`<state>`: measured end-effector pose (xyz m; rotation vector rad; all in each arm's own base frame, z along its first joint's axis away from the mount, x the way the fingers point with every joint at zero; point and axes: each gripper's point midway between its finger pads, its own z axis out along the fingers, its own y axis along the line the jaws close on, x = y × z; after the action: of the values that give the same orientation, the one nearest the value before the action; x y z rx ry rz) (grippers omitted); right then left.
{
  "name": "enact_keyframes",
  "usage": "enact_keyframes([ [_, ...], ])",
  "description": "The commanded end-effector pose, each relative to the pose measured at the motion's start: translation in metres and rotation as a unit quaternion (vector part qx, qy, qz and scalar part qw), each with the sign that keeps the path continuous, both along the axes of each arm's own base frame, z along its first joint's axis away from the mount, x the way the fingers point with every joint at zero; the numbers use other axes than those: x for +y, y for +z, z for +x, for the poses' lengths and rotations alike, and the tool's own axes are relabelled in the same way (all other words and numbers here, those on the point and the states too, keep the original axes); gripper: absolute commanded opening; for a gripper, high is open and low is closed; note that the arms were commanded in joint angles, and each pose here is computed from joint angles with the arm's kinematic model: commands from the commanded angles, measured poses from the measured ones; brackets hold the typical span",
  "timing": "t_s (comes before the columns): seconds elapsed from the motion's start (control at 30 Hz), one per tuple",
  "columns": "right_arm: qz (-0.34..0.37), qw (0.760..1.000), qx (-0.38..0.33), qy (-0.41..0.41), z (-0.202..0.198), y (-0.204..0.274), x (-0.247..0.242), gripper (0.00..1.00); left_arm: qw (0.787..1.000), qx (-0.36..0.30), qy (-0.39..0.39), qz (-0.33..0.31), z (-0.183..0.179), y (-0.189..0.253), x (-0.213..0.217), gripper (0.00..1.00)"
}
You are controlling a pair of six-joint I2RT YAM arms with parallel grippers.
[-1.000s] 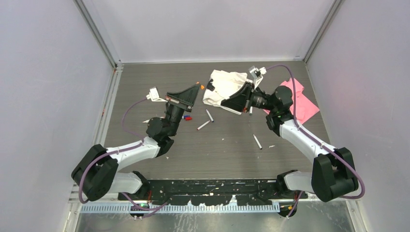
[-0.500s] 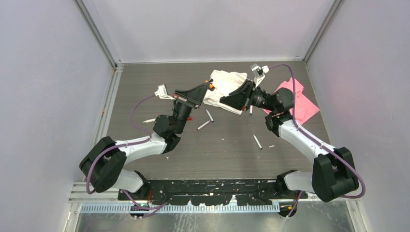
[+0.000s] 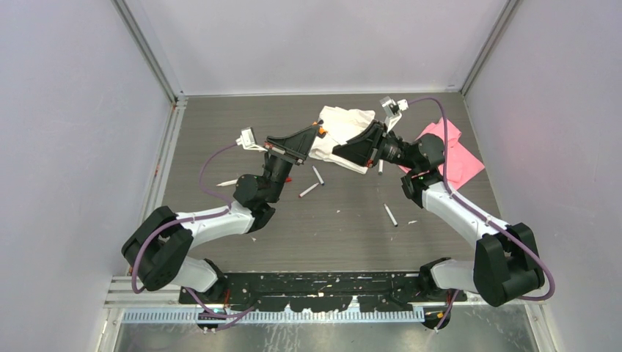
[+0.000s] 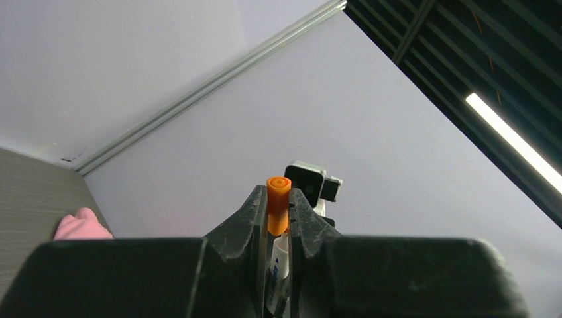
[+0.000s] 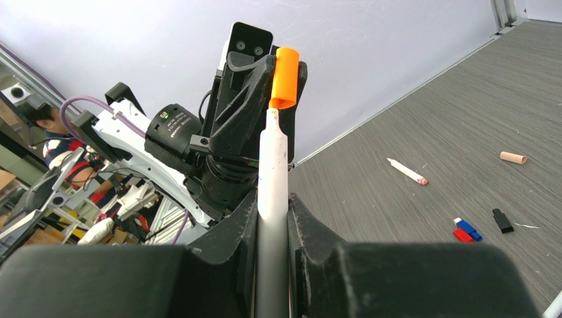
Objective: Insert the pens into the pen caps
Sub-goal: Insert the pen cap onto the pen.
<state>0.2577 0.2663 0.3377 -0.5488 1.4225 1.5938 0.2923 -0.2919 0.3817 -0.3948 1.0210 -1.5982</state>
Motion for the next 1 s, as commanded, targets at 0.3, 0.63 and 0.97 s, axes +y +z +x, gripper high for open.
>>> enact_keyframes([
  [0.3,0.002,1.0,-0.019,-0.016,0.0033,0.006,0.0004,0.01,0.999,-0.033,0.001,-0.03,-0.0086,0.0267,0.0044,0.01],
  [0.63,0.0,1.0,-0.023,-0.003,-0.0027,0.0056,0.0037,0.01,0.999,-0.027,0.01,-0.029,-0.0056,0.0236,0.0058,0.01],
  [0.97,0.01,1.0,-0.02,-0.018,0.0025,0.0105,0.0025,0.01,0.999,-0.022,-0.007,-0.032,-0.0058,0.0208,-0.0016,0.01],
])
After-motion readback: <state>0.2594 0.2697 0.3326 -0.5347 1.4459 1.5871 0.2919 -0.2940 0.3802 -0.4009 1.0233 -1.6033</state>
